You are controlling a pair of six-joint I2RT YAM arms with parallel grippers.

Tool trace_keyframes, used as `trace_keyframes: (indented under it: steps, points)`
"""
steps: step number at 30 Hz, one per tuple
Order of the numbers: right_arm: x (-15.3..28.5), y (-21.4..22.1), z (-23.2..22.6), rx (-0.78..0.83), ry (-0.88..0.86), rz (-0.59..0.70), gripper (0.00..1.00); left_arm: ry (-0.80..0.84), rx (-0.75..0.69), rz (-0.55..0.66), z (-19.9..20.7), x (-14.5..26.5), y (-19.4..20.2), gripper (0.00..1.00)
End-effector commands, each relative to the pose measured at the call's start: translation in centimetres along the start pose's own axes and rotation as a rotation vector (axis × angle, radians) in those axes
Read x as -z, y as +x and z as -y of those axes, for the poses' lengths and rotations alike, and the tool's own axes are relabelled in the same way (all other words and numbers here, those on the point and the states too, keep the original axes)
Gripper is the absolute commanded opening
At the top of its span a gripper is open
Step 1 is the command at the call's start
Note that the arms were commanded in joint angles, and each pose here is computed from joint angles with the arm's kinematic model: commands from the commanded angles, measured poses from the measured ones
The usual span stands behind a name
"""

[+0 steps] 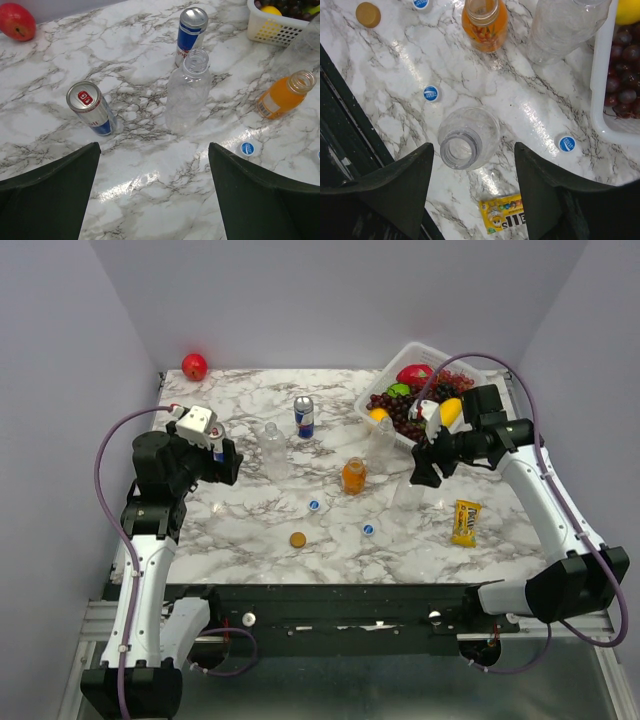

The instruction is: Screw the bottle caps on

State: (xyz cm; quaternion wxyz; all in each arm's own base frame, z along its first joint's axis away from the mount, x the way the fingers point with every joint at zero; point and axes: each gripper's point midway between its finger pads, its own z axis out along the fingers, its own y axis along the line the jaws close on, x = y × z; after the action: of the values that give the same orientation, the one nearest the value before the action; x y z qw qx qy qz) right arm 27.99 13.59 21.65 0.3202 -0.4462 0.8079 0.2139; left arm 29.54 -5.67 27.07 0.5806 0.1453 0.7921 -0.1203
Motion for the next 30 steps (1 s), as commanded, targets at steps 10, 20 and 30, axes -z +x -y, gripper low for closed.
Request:
trace_keyframes:
  steps: [10, 20, 30]
  points:
    - [-1.8, 0.0, -0.9, 0.025, -0.055, 0.006, 0.40, 0.203, -0.087, -0.002, 3.8, -0.1, -0.6, 0.96]
    - [1.2, -2.1, -3.4, 0.101, -0.106, 0.067, 0.19, 0.571, -0.200, -0.017, 13.5, -0.7, -1.6, 0.96]
    - [6.2, -9.0, -6.8, 0.051, -0.204, 0.247, 0.16, 0.868, -0.264, 0.021, 26.2, -3.1, 0.9, 0.99]
